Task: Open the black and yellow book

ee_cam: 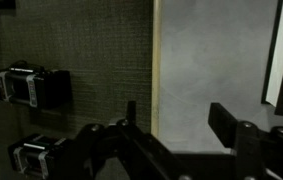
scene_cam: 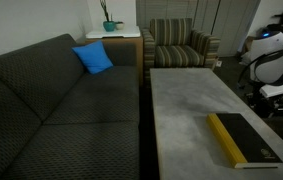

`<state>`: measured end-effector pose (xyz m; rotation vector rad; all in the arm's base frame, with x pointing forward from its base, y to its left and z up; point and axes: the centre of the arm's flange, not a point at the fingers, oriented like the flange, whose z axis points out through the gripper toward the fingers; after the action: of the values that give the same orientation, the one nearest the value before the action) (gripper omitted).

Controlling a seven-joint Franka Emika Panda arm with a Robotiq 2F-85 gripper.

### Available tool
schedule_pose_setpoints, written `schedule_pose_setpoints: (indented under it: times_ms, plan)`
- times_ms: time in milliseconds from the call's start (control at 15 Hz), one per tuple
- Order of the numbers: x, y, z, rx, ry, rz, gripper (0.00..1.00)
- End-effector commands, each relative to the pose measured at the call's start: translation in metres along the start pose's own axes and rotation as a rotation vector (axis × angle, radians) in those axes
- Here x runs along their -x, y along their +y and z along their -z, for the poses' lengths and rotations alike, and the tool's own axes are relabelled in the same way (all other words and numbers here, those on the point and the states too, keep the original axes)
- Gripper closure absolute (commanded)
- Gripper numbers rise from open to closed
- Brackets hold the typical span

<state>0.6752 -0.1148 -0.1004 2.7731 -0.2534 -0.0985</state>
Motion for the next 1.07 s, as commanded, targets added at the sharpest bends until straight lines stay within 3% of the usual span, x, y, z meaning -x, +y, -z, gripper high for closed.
schedule_pose_setpoints:
  times_ms: [0, 333, 467, 1000]
  plan:
    - [-0.045, -0.007, -0.055, -0.057, -0.086, -0.073, 0.54]
    - [-0.036, -0.011, -0.066, -0.152, -0.193, -0.101, 0.90]
    - [-0.033, -0.017, -0.067, -0.202, -0.226, -0.077, 1.00]
    - [-0.011, -0.035, -0.079, -0.395, -0.367, 0.042, 1.00]
